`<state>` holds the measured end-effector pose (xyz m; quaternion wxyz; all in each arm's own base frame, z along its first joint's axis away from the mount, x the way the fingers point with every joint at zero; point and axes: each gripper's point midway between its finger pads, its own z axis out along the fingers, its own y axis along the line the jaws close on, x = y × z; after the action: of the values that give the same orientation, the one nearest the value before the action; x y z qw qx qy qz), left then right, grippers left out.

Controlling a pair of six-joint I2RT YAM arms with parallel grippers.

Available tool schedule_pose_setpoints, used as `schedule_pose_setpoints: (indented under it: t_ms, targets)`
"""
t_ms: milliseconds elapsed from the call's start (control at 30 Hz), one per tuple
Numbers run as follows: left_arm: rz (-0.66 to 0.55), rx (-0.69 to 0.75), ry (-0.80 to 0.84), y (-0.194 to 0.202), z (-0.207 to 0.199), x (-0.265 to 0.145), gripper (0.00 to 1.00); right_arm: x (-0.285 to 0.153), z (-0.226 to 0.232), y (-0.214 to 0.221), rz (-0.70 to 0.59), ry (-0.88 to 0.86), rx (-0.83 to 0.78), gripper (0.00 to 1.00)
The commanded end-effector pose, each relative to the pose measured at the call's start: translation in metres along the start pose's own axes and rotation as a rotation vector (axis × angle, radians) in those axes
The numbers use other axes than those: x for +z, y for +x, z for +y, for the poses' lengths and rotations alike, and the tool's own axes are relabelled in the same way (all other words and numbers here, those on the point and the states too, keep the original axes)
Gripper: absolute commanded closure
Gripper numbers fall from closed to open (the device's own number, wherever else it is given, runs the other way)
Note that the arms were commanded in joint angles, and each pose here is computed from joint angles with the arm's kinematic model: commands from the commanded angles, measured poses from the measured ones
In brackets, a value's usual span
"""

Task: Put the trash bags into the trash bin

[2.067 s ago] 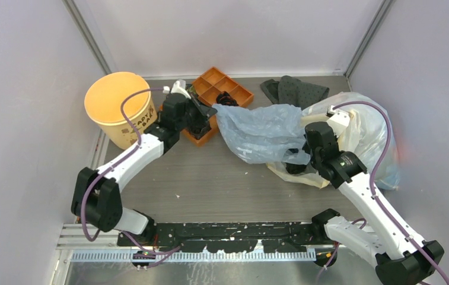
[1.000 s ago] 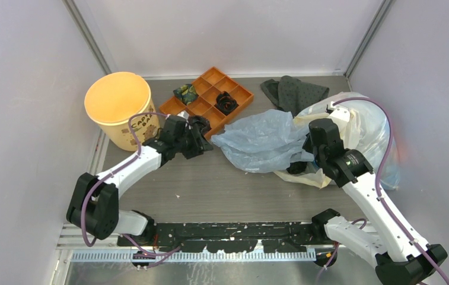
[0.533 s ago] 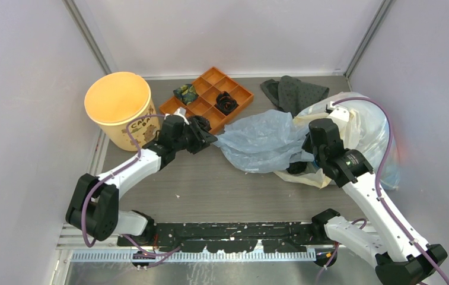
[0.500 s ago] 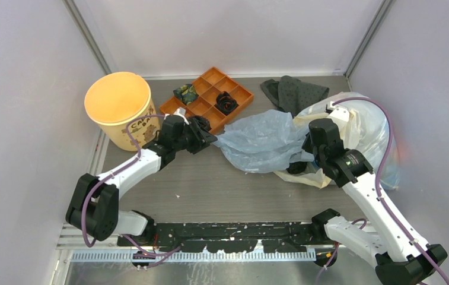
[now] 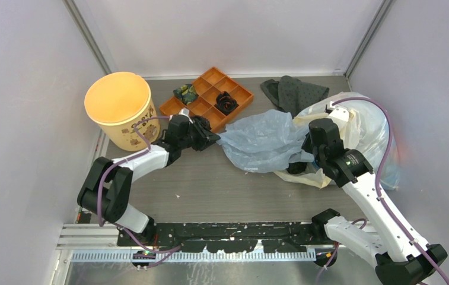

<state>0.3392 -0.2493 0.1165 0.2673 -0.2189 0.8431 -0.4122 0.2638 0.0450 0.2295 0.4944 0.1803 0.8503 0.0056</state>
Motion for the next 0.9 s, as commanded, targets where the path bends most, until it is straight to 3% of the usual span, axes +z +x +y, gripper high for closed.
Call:
schedule_pose_setpoints:
  t_ms: [0, 200, 400, 433, 567, 600, 733, 867]
  targets:
    - [-0.069, 0.013, 0.102, -0.019, -0.029, -0.002, 0.72, 0.002, 0.003, -0.006, -0.026, -0.012, 0.007, 0.99]
    - [-0.072, 0.039, 0.130, -0.025, -0.045, -0.004, 0.99, 0.000, 0.000, -0.008, -0.035, -0.005, 0.001, 0.99]
    - [-0.081, 0.046, 0.135, -0.026, -0.062, -0.025, 1.00, -0.002, -0.001, -0.010, -0.036, 0.001, -0.013, 0.99]
    - [-0.084, 0.054, 0.139, -0.027, -0.068, -0.032, 1.00, -0.004, -0.002, -0.012, -0.036, 0.002, -0.017, 0.94]
    - [-0.085, 0.117, 0.163, -0.030, -0.093, -0.055, 1.00, -0.015, 0.002, -0.023, -0.039, -0.025, -0.027, 0.53]
    - [-0.085, 0.128, 0.163, -0.031, -0.096, -0.060, 1.00, -0.019, 0.004, -0.027, -0.041, -0.038, -0.027, 0.47]
    - [-0.067, 0.184, 0.154, -0.031, -0.106, -0.073, 0.99, -0.044, 0.009, -0.054, -0.085, -0.097, -0.030, 0.33]
    - [-0.037, 0.232, 0.160, -0.027, -0.113, -0.077, 1.00, -0.066, 0.025, -0.077, -0.106, -0.198, -0.063, 0.30]
